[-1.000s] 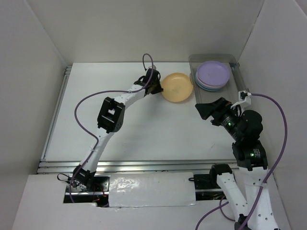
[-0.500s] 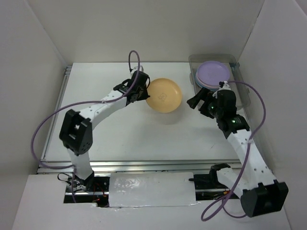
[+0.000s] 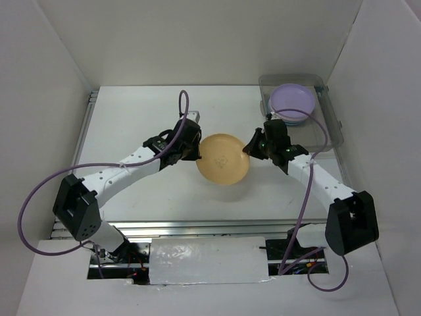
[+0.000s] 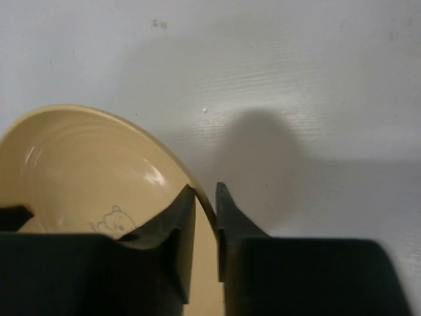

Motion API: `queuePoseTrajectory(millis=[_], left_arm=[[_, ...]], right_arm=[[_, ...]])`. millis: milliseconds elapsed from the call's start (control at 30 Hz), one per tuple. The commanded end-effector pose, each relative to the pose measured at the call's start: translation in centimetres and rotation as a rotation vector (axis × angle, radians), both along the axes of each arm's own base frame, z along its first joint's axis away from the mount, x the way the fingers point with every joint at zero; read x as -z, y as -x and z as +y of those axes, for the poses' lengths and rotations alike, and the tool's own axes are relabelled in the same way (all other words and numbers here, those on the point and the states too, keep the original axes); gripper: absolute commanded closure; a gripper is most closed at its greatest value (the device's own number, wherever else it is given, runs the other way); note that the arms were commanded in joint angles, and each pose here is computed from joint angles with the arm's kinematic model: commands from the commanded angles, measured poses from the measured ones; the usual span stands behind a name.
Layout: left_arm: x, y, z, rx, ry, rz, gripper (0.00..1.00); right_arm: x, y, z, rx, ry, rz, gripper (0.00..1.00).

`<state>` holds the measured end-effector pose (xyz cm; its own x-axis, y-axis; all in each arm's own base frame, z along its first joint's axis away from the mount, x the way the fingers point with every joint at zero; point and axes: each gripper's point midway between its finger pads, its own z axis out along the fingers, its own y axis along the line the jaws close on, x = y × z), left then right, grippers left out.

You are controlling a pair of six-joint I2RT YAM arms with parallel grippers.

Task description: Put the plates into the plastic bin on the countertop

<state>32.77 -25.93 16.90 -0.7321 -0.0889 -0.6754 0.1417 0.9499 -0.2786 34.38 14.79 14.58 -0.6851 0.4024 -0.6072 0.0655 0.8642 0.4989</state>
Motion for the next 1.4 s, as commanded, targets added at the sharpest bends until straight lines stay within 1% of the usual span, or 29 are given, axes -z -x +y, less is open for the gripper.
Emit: queuePoseTrajectory(millis=[0, 33, 67, 100, 133, 167, 200, 233, 300, 367, 400, 467, 500, 533, 600, 667, 767, 800, 867, 900, 967, 1033, 1067, 1100, 1133, 1167, 1267, 1300, 1367], left_arm=[[-4.6, -0.1, -0.1, 0.014, 0.077, -0.112, 1.00], [-5.1, -0.2, 0.3, -0.005, 0.072, -0.127, 1.00], [-5.6, -0.2, 0.6, -0.022, 0.073, -0.129, 1.00], [-5.6, 0.0, 1.0, -0.032, 0.058, -0.119, 0.88], [-6.2, 0.1, 1.2, -0.035, 0.061, -0.132, 0.87], [-6.6, 0.0, 1.7, -0.055, 0.058, -0.148, 0.79], [-6.9, 0.0, 2.2, -0.079, 0.055, -0.157, 0.51], [-7.6, 0.1, 3.1, -0.108, 0.058, -0.172, 0.01], [-8.1, -0.1, 5.0, -0.195, 0.036, -0.191, 0.01], [-8.6, 0.7, 7.2, -0.272, 0.014, -0.186, 0.01], [-9.1, 0.8, 8.6, -0.320, -0.009, -0.203, 0.01], [-9.5, 2.3, 10.8, -0.366, -0.047, -0.194, 0.01], [-9.8, 2.7, 11.7, -0.382, -0.064, -0.205, 0.01], [-10.7, 3.6, 12.7, -0.392, -0.055, -0.224, 0.01], [-10.0, 5.2, 14.4, -0.398, -0.098, -0.205, 0.01], [-10.3, 7.1, 16.1, -0.408, -0.099, -0.213, 0.01], [-9.9, 9.9, 18.4, -0.396, -0.124, -0.203, 0.01], [-9.9, 10.4, 18.8, -0.390, -0.123, -0.204, 0.01], [-9.9, 11.5, 19.7, -0.361, -0.133, -0.226, 0.01], [-10.1, 12.0, 20.3, -0.363, -0.129, -0.250, 0.01], [-9.4, 12.3, 21.5, -0.400, -0.157, -0.264, 0.01], [-9.5, 12.6, 21.3, -0.378, -0.124, -0.280, 0.01], [-9.6, 12.6, 20.9, -0.357, -0.110, -0.289, 0.01], [-9.6, 12.6, 20.8, -0.350, -0.101, -0.298, 0.01], [-9.7, 12.5, 20.8, -0.352, -0.098, -0.302, 0.01], [-9.5, 12.4, 20.7, -0.352, -0.101, -0.296, 0.01], [-9.0, 12.3, 20.5, -0.342, -0.115, -0.276, 0.01], [-8.8, 12.2, 20.4, -0.342, -0.117, -0.270, 0.01], [-8.9, 12.2, 20.5, -0.348, -0.115, -0.271, 0.01]], right_arm=[[-1.2, -1.4, 0.8, 0.017, -0.015, -0.076, 0.89], [-1.3, -1.3, 1.0, 0.025, -0.018, -0.075, 1.00], [-1.4, -1.2, 1.1, 0.029, -0.016, -0.074, 1.00], [-1.9, -1.3, 1.4, 0.022, -0.019, -0.084, 1.00], [-2.2, -1.5, 1.4, 0.023, -0.020, -0.089, 1.00], [-2.2, -1.5, 1.5, 0.022, -0.018, -0.081, 1.00], [-3.2, -2.1, 1.6, 0.025, -0.026, -0.098, 1.00], [-3.2, -2.5, 1.6, 0.031, -0.027, -0.094, 1.00], [-4.9, -3.8, 1.2, 0.055, -0.043, -0.122, 1.00], [-4.6, -5.8, -1.1, 0.145, -0.023, -0.088, 1.00], [-6.7, -7.4, -1.8, 0.181, -0.030, -0.122, 1.00], [-5.8, -10.0, -5.5, 0.306, 0.010, -0.078, 1.00], [-7.8, -11.7, -6.5, 0.344, -0.004, -0.115, 1.00], [-6.7, -13.1, -8.0, 0.393, 0.014, -0.086, 1.00], [-6.9, -15.7, -11.9, 0.509, 0.005, -0.073, 1.00], [-6.7, -17.1, -14.7, 0.598, 0.014, -0.057, 1.00], [-7.4, -19.5, -21.7, 0.776, 0.009, -0.056, 1.00], [-6.2, -20.2, -22.9, 0.813, 0.011, -0.038, 1.00], [-6.8, -21.0, -24.9, 0.856, 0.015, -0.057, 1.00], [-5.8, -21.3, -26.6, 0.880, 0.016, -0.042, 1.00], [-6.5, -21.9, -27.9, 0.899, 0.003, -0.054, 1.00], [-5.3, -22.1, -29.1, 0.910, 0.010, -0.030, 0.98], [-6.2, -22.7, -29.0, 0.883, -0.004, -0.050, 0.92], [-5.5, -23.2, -28.9, 0.849, -0.007, -0.039, 0.47], [-5.4, -23.2, -28.7, 0.838, -0.015, -0.026, 0.20], [-6.3, -23.5, -28.7, 0.835, -0.014, -0.040, 0.00], [-7.4, -23.2, -27.3, 0.781, -0.044, -0.065, 0.00], [-10.5, -22.5, -26.5, 0.750, -0.078, -0.127, 0.00], [-11.6, -21.6, -25.7, 0.733, -0.116, -0.157, 0.00]])
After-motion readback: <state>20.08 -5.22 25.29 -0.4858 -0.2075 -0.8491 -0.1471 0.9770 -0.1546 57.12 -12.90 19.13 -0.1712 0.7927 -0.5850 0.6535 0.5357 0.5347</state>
